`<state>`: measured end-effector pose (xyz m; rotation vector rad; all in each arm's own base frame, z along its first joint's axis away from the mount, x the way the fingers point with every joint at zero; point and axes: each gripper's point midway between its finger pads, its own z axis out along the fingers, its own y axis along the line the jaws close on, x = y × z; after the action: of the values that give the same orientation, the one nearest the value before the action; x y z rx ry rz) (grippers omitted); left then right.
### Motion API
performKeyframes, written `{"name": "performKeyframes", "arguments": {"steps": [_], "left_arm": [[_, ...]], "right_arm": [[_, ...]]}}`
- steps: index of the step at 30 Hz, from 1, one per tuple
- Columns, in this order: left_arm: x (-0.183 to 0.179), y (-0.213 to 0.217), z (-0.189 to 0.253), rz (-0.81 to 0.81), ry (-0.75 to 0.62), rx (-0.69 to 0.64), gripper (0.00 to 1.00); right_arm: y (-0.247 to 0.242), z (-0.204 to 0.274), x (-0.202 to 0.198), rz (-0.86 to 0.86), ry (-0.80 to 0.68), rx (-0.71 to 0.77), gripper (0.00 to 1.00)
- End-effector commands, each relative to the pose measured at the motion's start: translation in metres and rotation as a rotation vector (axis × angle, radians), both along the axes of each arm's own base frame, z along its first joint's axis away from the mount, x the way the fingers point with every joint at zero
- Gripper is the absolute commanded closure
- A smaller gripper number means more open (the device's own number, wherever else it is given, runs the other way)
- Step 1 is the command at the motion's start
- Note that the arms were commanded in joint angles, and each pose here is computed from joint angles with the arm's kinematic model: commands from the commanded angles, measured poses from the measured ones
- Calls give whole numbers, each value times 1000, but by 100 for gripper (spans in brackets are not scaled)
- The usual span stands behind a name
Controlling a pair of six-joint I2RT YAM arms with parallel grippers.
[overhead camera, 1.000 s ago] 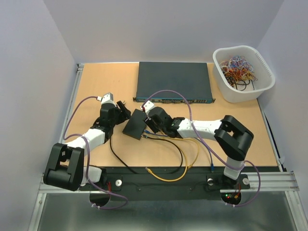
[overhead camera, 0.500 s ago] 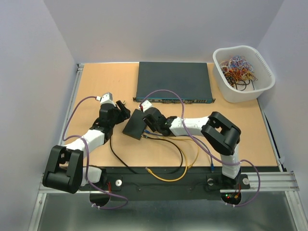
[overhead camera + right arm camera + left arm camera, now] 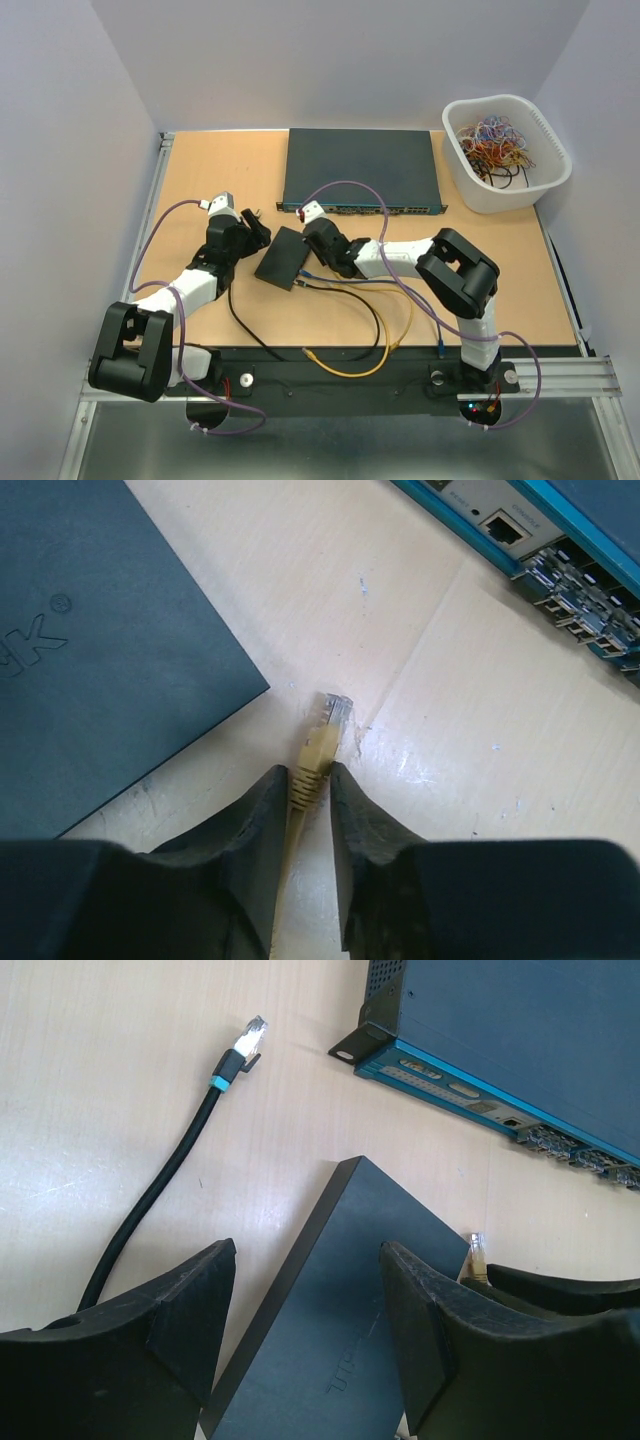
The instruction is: Insert the plug into the switch port
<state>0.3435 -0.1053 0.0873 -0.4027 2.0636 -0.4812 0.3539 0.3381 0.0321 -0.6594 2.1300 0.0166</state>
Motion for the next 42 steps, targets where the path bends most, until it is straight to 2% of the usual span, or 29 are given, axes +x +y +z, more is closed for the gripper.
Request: {"name": "performKeyframes", "arguments": {"steps": [1,3,6,10,14,15,17,20,21,24,26,31,35,42], "left_arm": [[3,3,10,8,-51,7,31],[3,3,9,7,-49,9,32],[5,4,13,10,-56,7,33],[5,0,33,3,-105,-21,35],[-4,-14,70,-58,-230,-95,38],[-7,-17,77,-73,-259,-111,38],[-16,-29,88,-142,-309,-145,39],[-33,-50,132,-274,-488,-214,39],[-38,-55,137,-305,-518,-230,39],[-59,-72,153,-427,-604,-300,40],[-75,-84,160,-519,-658,-334,46],[-106,-105,168,-678,-723,-400,47],[-122,-110,172,-736,-767,-455,47],[-123,-117,167,-757,-752,-460,46]], "right_arm": [[-13,-33,-19,9,115,-16,79],[-11,-37,-23,25,138,-8,85],[-8,-35,-24,32,145,10,100],[-16,-6,-19,30,63,5,100],[-23,39,-14,34,-40,47,99],[-23,64,-15,50,-78,94,100],[-16,80,-25,120,-84,167,100],[-2,116,-43,251,-124,330,100],[-3,110,-53,286,-111,345,100],[9,138,-74,420,-125,470,100],[12,143,-86,490,-100,517,100],[12,169,-102,610,-76,627,100],[10,183,-115,705,-56,697,100],[6,194,-127,771,-43,759,100]]}}
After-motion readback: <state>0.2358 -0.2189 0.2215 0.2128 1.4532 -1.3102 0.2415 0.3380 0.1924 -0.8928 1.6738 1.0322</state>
